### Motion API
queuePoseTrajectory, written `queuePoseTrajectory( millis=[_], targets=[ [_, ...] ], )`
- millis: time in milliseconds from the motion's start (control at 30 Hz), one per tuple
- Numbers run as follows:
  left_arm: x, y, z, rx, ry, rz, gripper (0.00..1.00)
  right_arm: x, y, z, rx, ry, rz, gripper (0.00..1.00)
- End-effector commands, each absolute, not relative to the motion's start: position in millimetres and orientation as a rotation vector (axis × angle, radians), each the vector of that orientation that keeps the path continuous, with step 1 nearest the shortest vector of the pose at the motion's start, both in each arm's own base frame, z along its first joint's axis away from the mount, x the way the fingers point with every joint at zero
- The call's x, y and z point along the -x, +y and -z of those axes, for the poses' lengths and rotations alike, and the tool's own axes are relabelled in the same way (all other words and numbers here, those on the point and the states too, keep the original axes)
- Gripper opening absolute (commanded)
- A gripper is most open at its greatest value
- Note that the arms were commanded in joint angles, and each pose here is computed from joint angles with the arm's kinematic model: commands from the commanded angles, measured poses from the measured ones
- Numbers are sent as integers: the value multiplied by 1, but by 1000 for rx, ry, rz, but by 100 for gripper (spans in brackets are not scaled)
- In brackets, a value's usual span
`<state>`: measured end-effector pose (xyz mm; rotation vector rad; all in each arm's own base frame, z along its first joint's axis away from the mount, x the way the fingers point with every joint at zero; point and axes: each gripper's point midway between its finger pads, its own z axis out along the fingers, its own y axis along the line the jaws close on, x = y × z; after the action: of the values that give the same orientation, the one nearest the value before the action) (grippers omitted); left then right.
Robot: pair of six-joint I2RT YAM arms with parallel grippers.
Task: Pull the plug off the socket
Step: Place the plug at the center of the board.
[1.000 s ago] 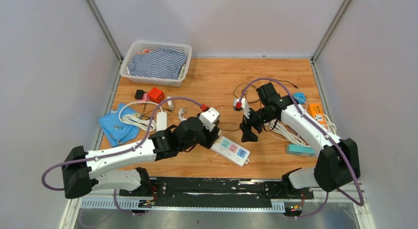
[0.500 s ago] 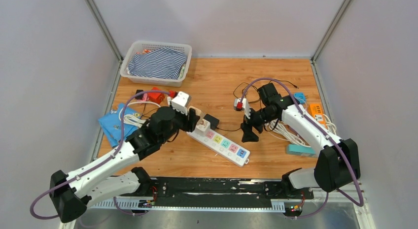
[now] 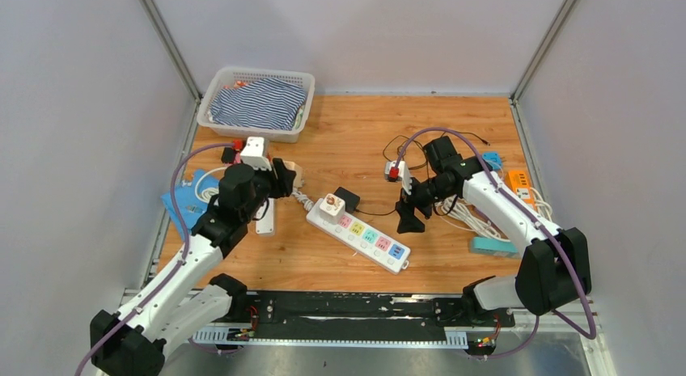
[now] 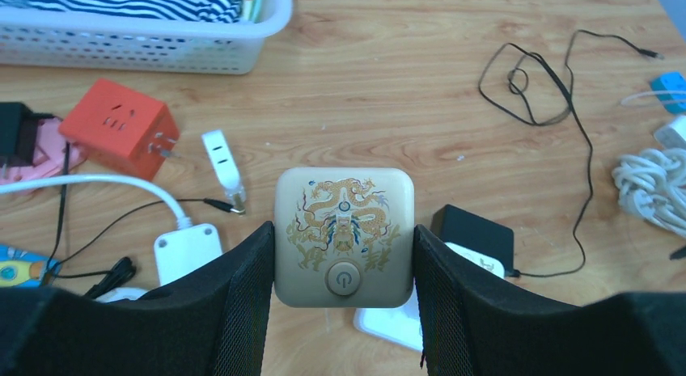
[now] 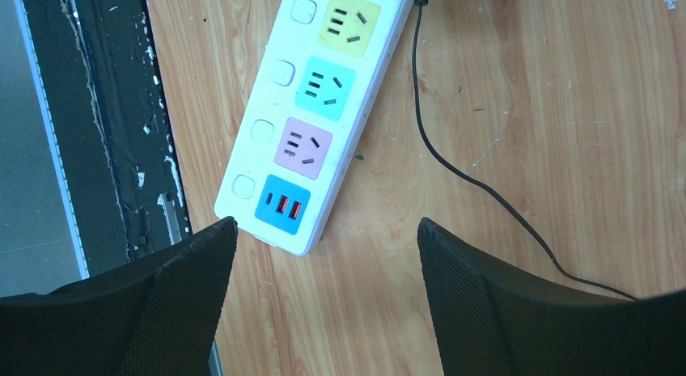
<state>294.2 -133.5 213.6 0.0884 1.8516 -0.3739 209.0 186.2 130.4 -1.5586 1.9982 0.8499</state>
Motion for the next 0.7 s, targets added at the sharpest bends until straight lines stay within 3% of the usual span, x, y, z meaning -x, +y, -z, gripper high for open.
queuePoseTrajectory(
  millis=[0,667],
  targets=[
    [-308,-118,-230,32,1789,419,2,-200,181,-124,1558,2029,-894,83],
    [-371,28,-207,838,1693,78,0,-198,182,-121,1558,2039,-913,83]
  ],
)
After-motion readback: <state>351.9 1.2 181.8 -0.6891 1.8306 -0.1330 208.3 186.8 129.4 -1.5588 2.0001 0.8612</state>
